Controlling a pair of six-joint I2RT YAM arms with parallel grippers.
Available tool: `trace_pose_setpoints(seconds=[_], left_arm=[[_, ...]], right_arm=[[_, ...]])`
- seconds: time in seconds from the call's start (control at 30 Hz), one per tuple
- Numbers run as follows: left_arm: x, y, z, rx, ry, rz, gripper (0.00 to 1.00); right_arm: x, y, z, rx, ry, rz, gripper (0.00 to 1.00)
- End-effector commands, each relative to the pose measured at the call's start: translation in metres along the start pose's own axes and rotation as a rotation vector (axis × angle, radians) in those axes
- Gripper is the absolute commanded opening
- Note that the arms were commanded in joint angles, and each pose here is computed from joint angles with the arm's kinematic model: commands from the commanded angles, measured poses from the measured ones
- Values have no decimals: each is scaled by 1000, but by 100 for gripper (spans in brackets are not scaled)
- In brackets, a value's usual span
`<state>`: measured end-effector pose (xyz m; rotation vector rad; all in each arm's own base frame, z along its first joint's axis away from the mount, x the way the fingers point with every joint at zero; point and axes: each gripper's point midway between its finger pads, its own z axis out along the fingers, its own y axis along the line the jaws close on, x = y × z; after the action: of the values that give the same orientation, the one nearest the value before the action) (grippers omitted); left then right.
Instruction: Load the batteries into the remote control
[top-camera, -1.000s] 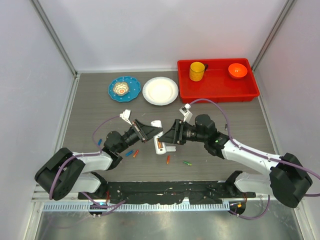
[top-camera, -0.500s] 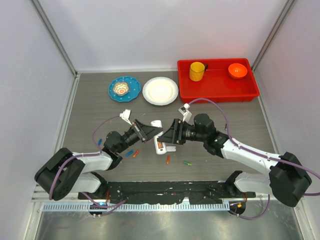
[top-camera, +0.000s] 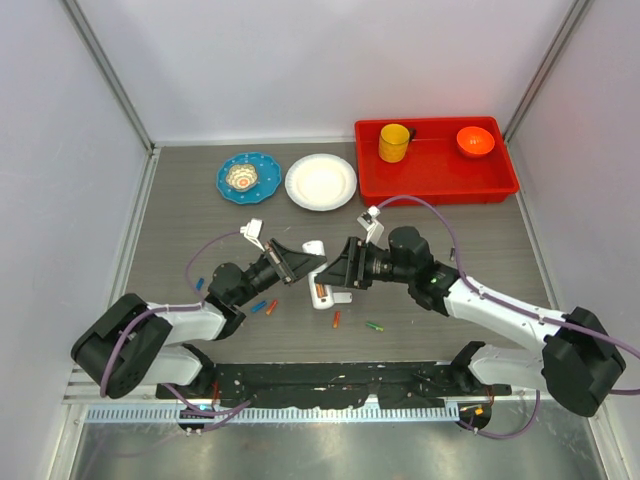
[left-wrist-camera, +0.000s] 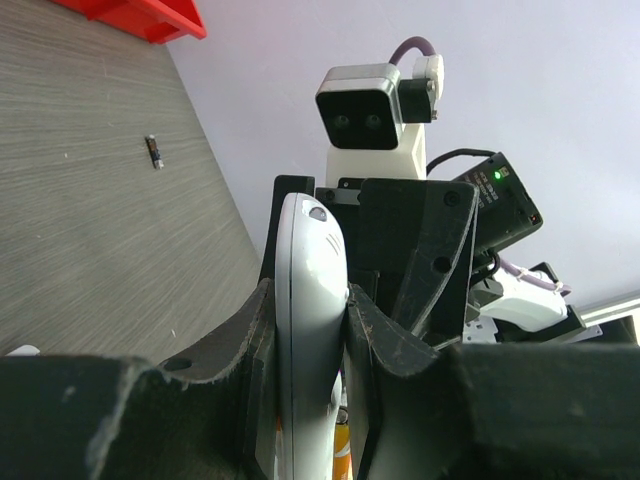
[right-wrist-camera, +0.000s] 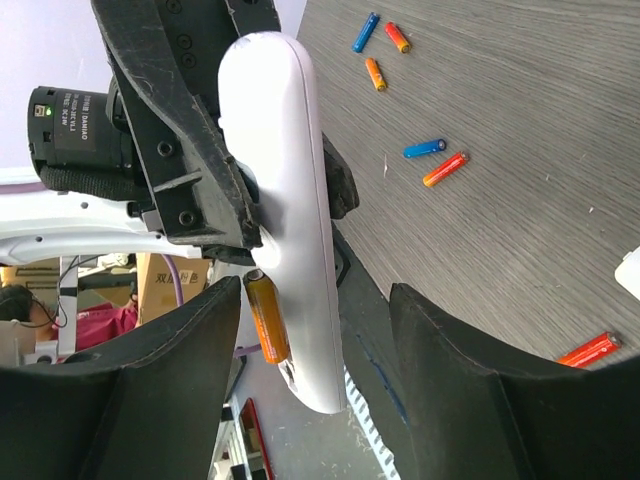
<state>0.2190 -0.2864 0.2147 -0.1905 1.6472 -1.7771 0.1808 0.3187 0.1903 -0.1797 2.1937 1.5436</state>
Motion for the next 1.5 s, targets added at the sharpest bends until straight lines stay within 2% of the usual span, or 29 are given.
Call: trace_pose_setpoints(seconds=[0.0,0.4,0.77,1.07,1.47], left_arm=[[-15,-58,2,234,-56,97,0],[-16,-55,4,224,-61,89,0],[-19,-59,6,231,-65,62,0],[-21,-69,8,261,-65,60,0],[-20,-75,6,280,-56,59,1]], right_arm=[[-13,28,-6,-62,-34,-49,66],[-11,30,-9,-73,-34,-58,67],[0,31,-20,-70,16,-155,70],[12,22,-17,-99,40,-109,69],[3,26,-9,-148,-11,-60,63]])
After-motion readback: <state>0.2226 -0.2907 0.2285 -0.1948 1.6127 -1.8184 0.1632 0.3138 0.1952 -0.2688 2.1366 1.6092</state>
